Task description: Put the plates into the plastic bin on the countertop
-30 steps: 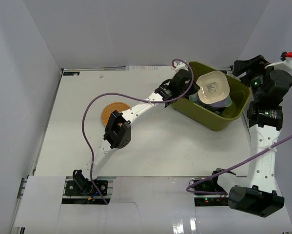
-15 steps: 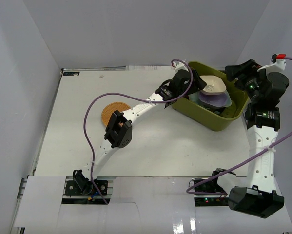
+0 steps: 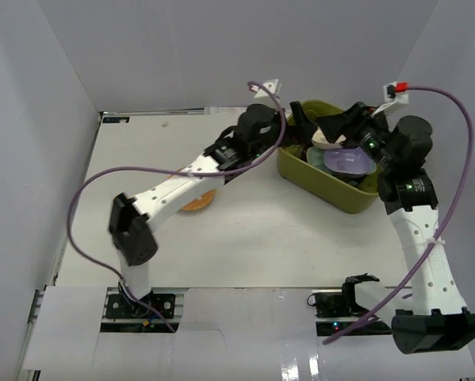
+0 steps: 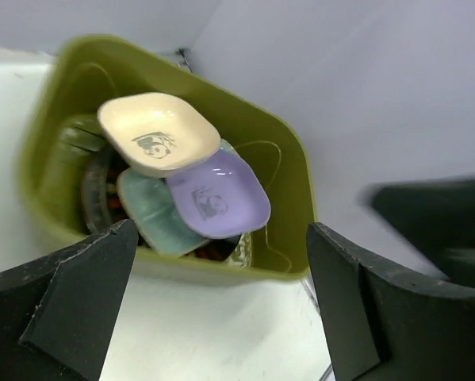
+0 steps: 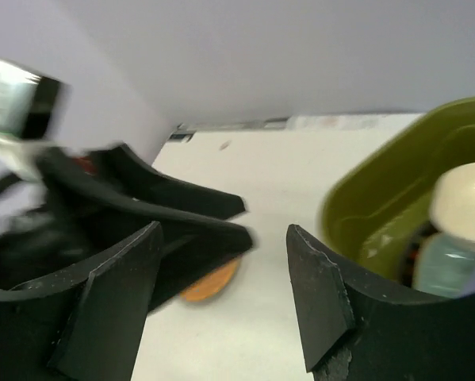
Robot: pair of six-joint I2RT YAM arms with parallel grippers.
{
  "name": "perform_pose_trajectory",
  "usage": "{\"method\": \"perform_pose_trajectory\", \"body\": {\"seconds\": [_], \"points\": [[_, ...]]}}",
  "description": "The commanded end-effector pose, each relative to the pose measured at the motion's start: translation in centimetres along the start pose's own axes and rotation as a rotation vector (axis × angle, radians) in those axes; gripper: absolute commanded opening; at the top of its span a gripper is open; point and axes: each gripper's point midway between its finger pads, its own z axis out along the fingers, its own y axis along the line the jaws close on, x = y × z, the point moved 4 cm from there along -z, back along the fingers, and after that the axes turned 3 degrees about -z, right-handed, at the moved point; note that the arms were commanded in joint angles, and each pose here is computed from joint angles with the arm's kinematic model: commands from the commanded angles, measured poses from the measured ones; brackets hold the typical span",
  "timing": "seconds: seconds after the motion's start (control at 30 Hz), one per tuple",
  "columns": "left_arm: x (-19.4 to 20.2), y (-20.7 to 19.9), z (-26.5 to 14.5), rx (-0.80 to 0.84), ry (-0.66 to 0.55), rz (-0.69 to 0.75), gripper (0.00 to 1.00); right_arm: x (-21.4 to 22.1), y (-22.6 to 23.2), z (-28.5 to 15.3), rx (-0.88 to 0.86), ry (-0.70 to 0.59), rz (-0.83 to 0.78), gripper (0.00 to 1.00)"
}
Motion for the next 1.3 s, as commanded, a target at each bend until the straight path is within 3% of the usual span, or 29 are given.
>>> {"method": "perform_pose_trajectory", "body": {"seconds": [0.0,0.03,0.1,0.13,0.17,0.23,0.3,0.37,0.47,0.6,0.7,1.03,1.13,1.27], "points": [[-10.3,-3.0,-12.7,0.039,-0.297,0.116,0.98,3.7,4.6,1.8,-0.116,0.077,-0.049,0.69],[-8.5,0.1,-13.8,-0.06,-0.282,0.168,0.98,4.5,4.8,2.5,-0.086,0.071,-0.053,0.68],[-8.7,2.2,-17.4,-0.139,-0.32,0.199,0.98,7.1,7.2,3.6,-0.125,0.125,-0.053,0.65],[-10.2,2.5,-21.7,-0.154,-0.378,0.204,0.98,7.8,7.5,4.2,-0.095,0.128,-0.056,0.64],[-8.6,5.6,-22.8,-0.262,-0.372,0.226,0.98,8.6,8.2,4.7,-0.102,0.142,-0.065,0.63],[-8.8,7.6,-27.9,-0.326,-0.416,0.23,0.98,11.1,10.1,6.4,-0.081,0.168,-0.089,0.59],[-6.4,11.3,-30.4,-0.458,-0.378,0.255,0.98,13.5,11.6,8.0,-0.088,0.213,-0.117,0.48],[-5.2,13.2,-33.3,-0.489,-0.388,0.23,0.98,16.7,12.1,9.7,-0.067,0.283,-0.139,0.41],[-3.6,15.4,-36.2,-0.539,-0.394,0.196,0.98,20.9,12.0,12.3,0.005,0.371,-0.173,0.4],[-0.7,18.2,-37.2,-0.587,-0.371,0.188,0.98,25.7,11.4,14.5,0.101,0.418,-0.119,0.74],[-1.0,17.9,-37.4,-0.572,-0.379,0.191,0.98,30.2,11.1,15.7,0.098,0.479,-0.044,0.79],[0.0,18.1,-36.3,-0.555,-0.321,0.246,0.98,40.0,9.3,16.8,0.154,0.559,0.261,0.72],[0.0,17.9,-36.4,-0.536,-0.325,0.243,0.98,42.3,8.8,17.1,0.158,0.566,0.343,0.66],[0.0,18.0,-36.4,-0.541,-0.33,0.244,0.98,44.1,8.9,18.1,0.172,0.556,0.467,0.51]]}}
